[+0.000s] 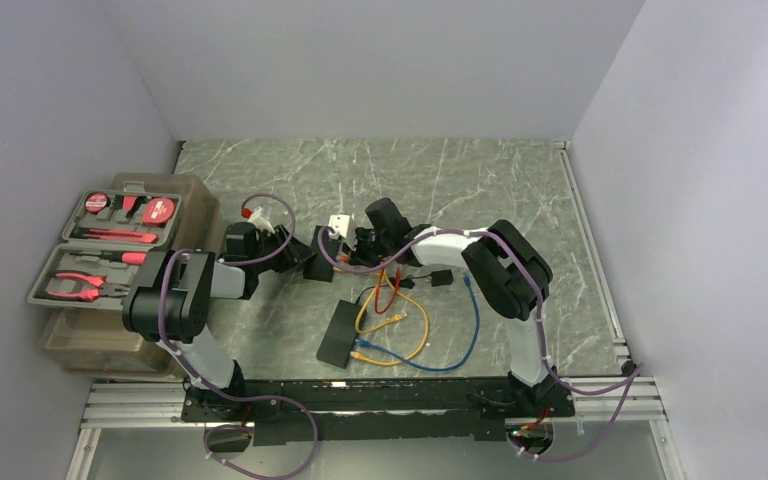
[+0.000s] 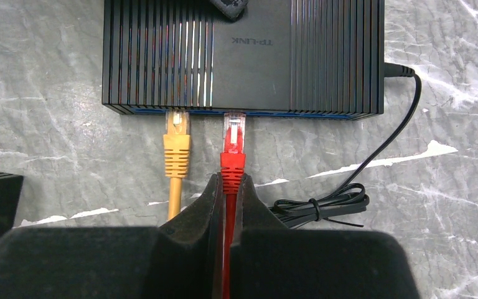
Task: Insert the plug into the switch port
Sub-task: Insert the connector into the switch port.
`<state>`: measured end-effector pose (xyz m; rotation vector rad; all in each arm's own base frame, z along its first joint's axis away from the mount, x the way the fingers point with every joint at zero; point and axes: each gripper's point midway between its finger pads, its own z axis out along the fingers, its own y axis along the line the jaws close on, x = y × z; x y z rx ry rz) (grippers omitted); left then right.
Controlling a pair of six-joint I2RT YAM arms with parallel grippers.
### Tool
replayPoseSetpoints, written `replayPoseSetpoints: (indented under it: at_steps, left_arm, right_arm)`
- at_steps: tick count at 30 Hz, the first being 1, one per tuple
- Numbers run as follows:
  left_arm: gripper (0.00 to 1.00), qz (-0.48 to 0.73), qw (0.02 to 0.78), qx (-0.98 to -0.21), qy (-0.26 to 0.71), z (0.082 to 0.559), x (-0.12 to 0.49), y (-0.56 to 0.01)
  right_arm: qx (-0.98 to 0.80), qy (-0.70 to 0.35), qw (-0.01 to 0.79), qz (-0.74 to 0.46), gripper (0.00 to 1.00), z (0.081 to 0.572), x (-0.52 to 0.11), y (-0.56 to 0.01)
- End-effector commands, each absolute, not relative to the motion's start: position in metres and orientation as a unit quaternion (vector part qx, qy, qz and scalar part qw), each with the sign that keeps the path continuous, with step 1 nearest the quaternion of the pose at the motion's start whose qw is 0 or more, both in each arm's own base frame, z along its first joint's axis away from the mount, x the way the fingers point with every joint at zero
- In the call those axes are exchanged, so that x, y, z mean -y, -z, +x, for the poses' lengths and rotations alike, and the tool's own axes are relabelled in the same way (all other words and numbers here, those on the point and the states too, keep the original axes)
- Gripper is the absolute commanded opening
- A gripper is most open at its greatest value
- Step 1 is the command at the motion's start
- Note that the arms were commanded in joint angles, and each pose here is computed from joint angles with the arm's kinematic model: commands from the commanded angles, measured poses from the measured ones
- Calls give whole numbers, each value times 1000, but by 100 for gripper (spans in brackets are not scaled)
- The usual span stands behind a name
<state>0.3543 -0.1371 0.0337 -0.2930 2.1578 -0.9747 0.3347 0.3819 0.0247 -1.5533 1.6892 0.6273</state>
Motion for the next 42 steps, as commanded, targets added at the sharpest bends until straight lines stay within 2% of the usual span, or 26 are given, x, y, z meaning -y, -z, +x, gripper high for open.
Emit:
replayPoseSetpoints:
  at_steps: [1,17,42]
  left_arm:
    - [39,-102,376,-834,392,360,141,-40]
    - [36,-101,374,-833,395,360,143,-40]
    - [34,-101,372,-834,395,360,143,-39]
  right_arm:
    - [-628,-267,411,-604,0,333,-397,-53]
    - [-611,-256,450,-598,0,336,-397,-77]
    - [-625,-233,455,-590,0,342,-394,-72]
